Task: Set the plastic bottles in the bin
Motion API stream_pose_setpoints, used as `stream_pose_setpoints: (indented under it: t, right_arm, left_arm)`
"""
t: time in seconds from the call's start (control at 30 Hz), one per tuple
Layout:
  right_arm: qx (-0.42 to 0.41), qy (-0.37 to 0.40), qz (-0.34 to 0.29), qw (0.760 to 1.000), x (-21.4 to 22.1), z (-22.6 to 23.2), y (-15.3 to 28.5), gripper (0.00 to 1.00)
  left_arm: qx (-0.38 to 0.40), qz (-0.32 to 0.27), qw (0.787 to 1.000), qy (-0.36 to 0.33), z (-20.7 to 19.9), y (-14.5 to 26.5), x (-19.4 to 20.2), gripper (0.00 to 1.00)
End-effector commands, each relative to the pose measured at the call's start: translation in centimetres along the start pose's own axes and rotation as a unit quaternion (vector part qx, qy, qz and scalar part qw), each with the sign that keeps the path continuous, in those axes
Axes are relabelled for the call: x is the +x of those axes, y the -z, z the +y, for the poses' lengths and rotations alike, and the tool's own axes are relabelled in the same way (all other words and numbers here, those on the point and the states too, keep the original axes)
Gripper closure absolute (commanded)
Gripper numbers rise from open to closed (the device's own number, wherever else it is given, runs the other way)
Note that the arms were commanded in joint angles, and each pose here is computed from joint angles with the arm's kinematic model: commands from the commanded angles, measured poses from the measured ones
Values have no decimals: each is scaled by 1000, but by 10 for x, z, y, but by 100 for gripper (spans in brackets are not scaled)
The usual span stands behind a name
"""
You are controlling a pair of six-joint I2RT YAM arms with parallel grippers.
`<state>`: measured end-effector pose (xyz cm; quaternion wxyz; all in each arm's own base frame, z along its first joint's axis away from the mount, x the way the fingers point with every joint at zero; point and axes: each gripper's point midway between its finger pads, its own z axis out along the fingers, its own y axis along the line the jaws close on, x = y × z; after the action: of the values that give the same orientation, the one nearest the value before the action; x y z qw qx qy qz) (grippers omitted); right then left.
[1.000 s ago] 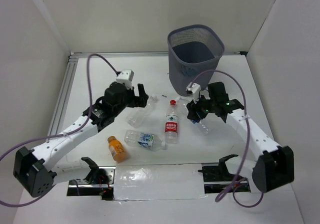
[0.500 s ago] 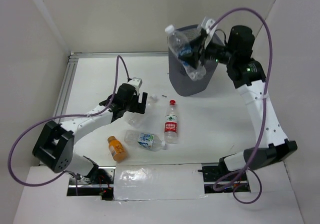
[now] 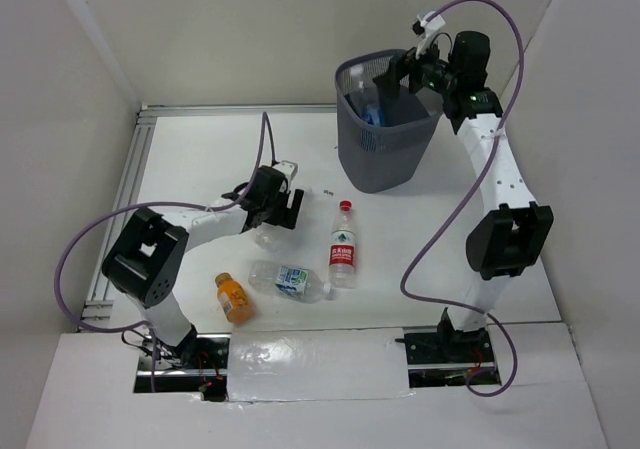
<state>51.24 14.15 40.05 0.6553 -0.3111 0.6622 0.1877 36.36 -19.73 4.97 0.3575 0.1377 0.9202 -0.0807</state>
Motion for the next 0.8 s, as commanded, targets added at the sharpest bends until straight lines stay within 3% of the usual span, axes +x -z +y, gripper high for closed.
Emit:
stream_pose_setpoints:
  t: [0.0, 0.07, 0.13, 0.17, 0.2, 0.23, 0.27, 0.3, 0.37, 0.4, 0.47, 0.63, 0.67, 0.7, 0.73, 0.77]
  right_arm:
    - [21, -2, -29, 999, -37, -15, 25, 0]
    - [15, 3, -52, 999, -63, -5, 46, 0]
    - [-7, 4, -60, 998, -72, 9, 62, 0]
    - [-21, 12, -68, 997, -82, 19, 82, 0]
    - [-21, 12, -68, 997, -84, 26, 90, 0]
    - [-46, 43, -83, 995, -101, 48, 110, 0]
    - [-56, 51, -81, 994, -99, 59, 118, 2]
    - [-75, 37, -59, 995, -75, 71, 121, 18]
    - [-81, 55, -58, 993, -70, 97, 143, 51]
    - [-82, 22, -25, 996, -32, 105, 141, 68]
    - [-71, 15, 0, 997, -1, 113, 150, 100]
    - [-92, -20, 97, 991, 107, 156, 176, 100]
    - [-103, -13, 109, 989, 120, 161, 177, 100]
    - [-113, -19, 119, 986, 134, 169, 178, 100]
    - [-104, -25, 135, 985, 144, 168, 179, 96]
    - [-105, -28, 142, 984, 150, 171, 179, 86]
  left_arm:
    - [-7, -34, 999, -4, 4, -2, -25, 9]
    - [-3, -24, 1000, -5, 3, -4, -20, 18]
    - [4, -32, 999, -4, 0, 2, -28, 37]
    - [11, -44, 999, -3, -3, 11, -38, 55]
    - [11, -44, 999, -3, -3, 12, -40, 55]
    - [17, -76, 997, 0, -6, 27, -64, 74]
    - [23, -84, 996, 0, -8, 38, -74, 81]
    - [27, -112, 993, 3, -10, 56, -95, 92]
    - [60, -174, 983, 10, -25, 91, -148, 98]
    - [74, -193, 978, 15, -30, 106, -166, 99]
    - [126, -258, 958, 18, -51, 151, -222, 100]
    - [256, -344, 903, 28, -101, 206, -306, 100]
    - [298, -376, 877, 36, -117, 230, -329, 100]
    - [315, -370, 873, 41, -126, 213, -335, 100]
    - [328, -375, 866, 49, -131, 211, -344, 100]
    - [357, -396, 844, 62, -139, 229, -365, 100]
